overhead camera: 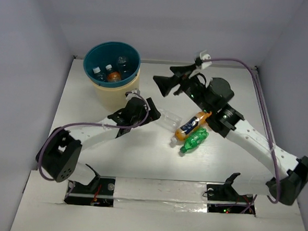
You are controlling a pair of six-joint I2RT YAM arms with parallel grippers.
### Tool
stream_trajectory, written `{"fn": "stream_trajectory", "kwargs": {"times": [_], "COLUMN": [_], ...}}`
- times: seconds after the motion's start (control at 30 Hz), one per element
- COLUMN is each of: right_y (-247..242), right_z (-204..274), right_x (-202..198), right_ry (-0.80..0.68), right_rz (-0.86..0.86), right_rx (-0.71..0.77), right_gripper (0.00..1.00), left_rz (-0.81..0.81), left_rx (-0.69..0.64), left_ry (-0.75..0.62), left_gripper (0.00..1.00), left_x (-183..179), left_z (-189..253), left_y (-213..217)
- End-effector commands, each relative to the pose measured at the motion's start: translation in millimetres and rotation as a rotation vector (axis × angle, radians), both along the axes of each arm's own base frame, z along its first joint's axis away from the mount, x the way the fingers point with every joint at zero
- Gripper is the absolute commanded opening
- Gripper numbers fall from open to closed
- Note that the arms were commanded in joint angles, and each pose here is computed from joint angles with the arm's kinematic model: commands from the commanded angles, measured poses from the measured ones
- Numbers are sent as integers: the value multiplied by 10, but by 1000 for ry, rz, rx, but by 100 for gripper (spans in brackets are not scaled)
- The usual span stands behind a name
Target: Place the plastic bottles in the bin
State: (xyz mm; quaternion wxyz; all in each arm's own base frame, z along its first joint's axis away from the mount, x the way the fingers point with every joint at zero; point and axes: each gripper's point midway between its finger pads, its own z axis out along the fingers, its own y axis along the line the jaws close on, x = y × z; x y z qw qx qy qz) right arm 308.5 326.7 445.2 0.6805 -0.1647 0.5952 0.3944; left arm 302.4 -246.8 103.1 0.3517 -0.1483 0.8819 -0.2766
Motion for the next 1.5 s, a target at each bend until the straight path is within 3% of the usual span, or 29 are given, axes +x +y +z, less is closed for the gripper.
{"fn": "stream_trajectory", "kwargs": {"times": [0.0,0.27,0.63,0.77,0.87,0.9,0.93,0.97,1.0,1.03,1.1,1.27,1.47], "right_y": [-218,-413,-407,-401,-407,-408,-398,-395,-394,-393,-380,-366,-49], "right_z": [-207,-699,-1159,-1308,-1425,-1497,-1507,-1544,-1606,-1639,-1671,-1790,-1886], "right_x": [-276,-843,-1100,-1164,-1207,-1223,-1253,-1262,-1269,-1276,-1305,-1359,-1760], "right_ry": [-18,30,86,120,145,161,167,178,194,205,224,299,348], "right_rz": [26,176,285,313,327,333,349,354,356,359,375,387,491], "right_rx": [-52,-98,-134,-125,-119,-122,-115,-115,-116,-114,-97,-50,-78], "right_gripper": [100,100,100,97,83,79,68,62,50,48,48,51,67], "left_rz": [45,75,146,176,190,193,194,193,191,186,175,125,49], "left_rx": [-44,78,192,181,163,158,151,148,140,136,115,18,-104], "left_ry": [-63,-13,-1,-24,-50,-61,-77,-86,-101,-111,-141,-239,-457], "left_gripper": [99,99,99,89,78,74,63,59,55,52,43,41,41], "left_x": [333,596,911,998,1052,1065,1087,1096,1104,1109,1100,1022,815], "left_z": [221,-95,-383,-378,-310,-265,-220,-183,-110,-58,109,687,1997], "left_y": [-219,-314,-320,-335,-351,-351,-360,-362,-367,-372,-381,-429,-493]}}
